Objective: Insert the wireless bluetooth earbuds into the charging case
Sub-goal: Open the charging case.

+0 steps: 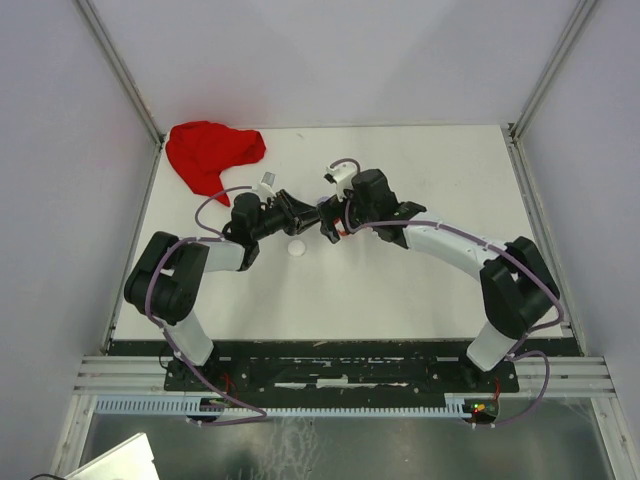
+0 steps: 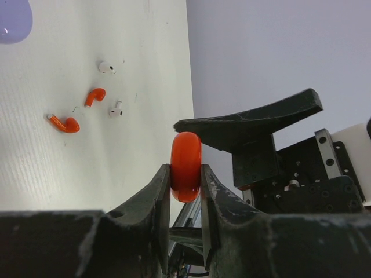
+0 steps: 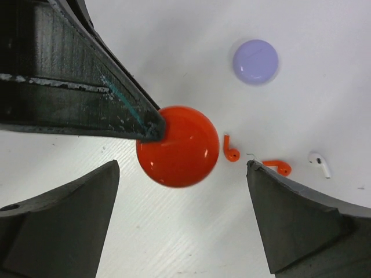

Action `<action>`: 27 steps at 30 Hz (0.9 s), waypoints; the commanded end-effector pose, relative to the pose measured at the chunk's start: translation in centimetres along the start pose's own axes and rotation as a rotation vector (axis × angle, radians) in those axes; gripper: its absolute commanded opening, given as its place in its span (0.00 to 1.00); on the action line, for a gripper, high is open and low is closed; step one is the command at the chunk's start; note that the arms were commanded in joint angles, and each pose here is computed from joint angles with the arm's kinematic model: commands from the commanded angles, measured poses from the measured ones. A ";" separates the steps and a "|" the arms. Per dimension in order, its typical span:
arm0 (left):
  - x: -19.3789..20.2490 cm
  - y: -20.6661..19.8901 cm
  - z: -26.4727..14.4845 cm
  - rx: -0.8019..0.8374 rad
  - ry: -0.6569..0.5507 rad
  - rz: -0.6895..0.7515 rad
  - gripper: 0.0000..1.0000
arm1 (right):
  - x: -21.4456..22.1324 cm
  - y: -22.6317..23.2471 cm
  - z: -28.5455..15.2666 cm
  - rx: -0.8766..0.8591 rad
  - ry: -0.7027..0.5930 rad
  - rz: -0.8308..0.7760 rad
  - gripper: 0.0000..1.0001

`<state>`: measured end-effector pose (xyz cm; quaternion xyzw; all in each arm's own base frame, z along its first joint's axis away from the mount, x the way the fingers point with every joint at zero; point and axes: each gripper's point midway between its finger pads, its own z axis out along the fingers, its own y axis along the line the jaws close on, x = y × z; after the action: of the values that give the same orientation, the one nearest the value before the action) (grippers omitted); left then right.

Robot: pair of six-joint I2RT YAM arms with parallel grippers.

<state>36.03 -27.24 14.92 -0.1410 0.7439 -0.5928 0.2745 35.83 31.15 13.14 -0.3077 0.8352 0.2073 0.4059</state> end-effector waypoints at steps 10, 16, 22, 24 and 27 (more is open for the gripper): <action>-0.4 -1.9 0.2 0.058 0.001 0.096 0.03 | -5.4 -4.0 -5.7 0.267 -0.191 0.071 1.00; -0.4 -2.3 0.1 0.065 0.002 0.099 0.03 | -4.3 -4.3 -4.2 0.274 -0.154 0.080 1.00; -0.3 -2.6 -0.1 0.075 0.003 0.099 0.03 | -3.3 -4.5 -3.0 0.284 -0.113 0.084 0.99; -0.3 -2.8 -0.1 0.087 0.002 0.094 0.03 | -2.9 -4.7 -2.5 0.287 -0.099 0.088 1.00; -0.2 -3.2 -0.2 0.101 0.005 0.088 0.03 | -2.6 -4.8 -1.9 0.289 -0.089 0.092 0.99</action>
<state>36.11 -27.17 14.88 -0.1426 0.7441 -0.5916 0.2757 37.68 26.73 14.26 -0.2165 0.8597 0.1126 0.4487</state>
